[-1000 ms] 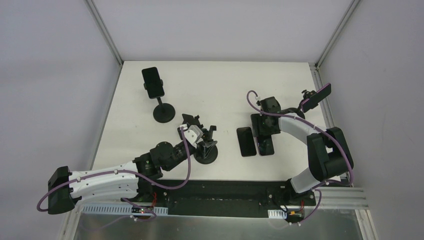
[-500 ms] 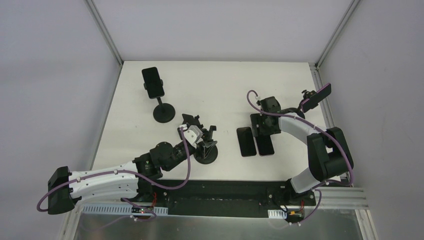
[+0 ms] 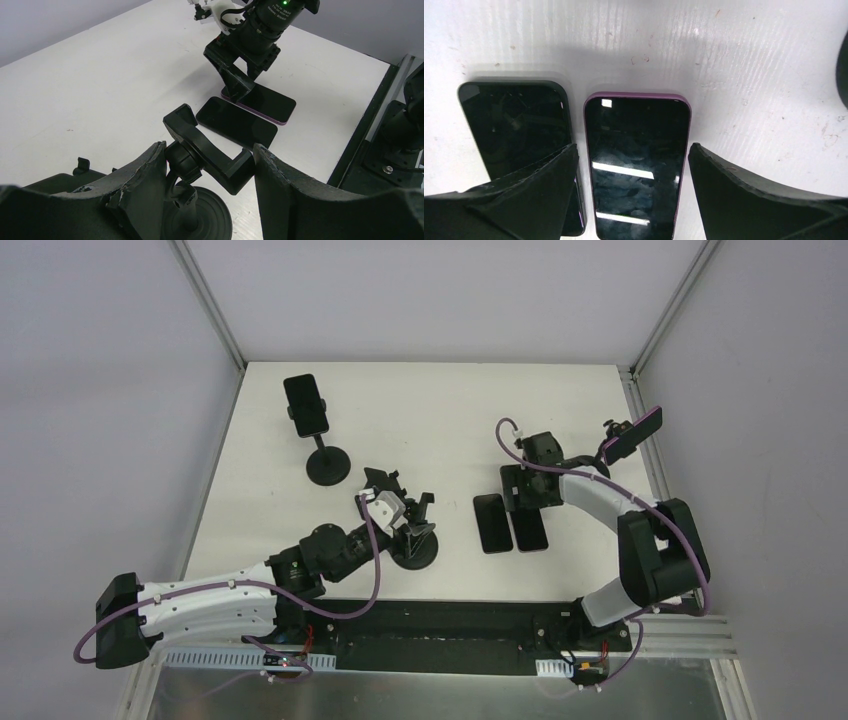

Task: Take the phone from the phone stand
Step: Place the phone at the center of the board.

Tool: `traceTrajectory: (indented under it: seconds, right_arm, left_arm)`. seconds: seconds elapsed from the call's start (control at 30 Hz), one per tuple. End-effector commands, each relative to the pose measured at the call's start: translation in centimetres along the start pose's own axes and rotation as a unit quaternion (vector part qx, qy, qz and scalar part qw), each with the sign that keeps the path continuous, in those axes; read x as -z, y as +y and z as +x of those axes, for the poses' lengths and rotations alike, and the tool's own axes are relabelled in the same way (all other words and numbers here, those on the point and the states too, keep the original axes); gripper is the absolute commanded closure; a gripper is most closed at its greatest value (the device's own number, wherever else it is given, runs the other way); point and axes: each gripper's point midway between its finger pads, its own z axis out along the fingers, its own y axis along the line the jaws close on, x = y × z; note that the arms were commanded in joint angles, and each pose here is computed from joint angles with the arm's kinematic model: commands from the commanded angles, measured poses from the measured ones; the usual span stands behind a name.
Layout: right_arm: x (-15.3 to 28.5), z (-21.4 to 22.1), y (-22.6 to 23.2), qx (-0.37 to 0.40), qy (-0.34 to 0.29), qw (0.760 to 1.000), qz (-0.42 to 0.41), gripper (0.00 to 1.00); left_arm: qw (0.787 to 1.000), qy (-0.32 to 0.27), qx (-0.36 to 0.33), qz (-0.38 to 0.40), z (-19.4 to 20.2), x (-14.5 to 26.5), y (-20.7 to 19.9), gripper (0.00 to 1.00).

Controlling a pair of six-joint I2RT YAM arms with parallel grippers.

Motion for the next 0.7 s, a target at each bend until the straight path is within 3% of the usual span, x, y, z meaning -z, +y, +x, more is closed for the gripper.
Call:
traceTrajectory:
  seconds: [0.0, 0.33, 0.67]
  right_arm:
    - [2.5, -2.8, 0.3, -0.022, -0.056, 0.998, -0.005, 0.16]
    - [8.4, -3.9, 1.5, -0.095, -0.160, 0.981, -0.059, 0.15]
    - [12.9, -2.6, 3.3, -0.155, -0.227, 0.950, -0.148, 0.14]
  left_arm:
    - [0.999, 0.042, 0.006, 0.015, 2.4, 0.2, -0.6, 1.00]
    - [0.999, 0.022, 0.017, -0.030, -0.4, -0.9, 0.6, 1.00]
    - [1.000, 0.020, -0.012, -0.012, -4.1, -5.9, 1.2, 1.00]
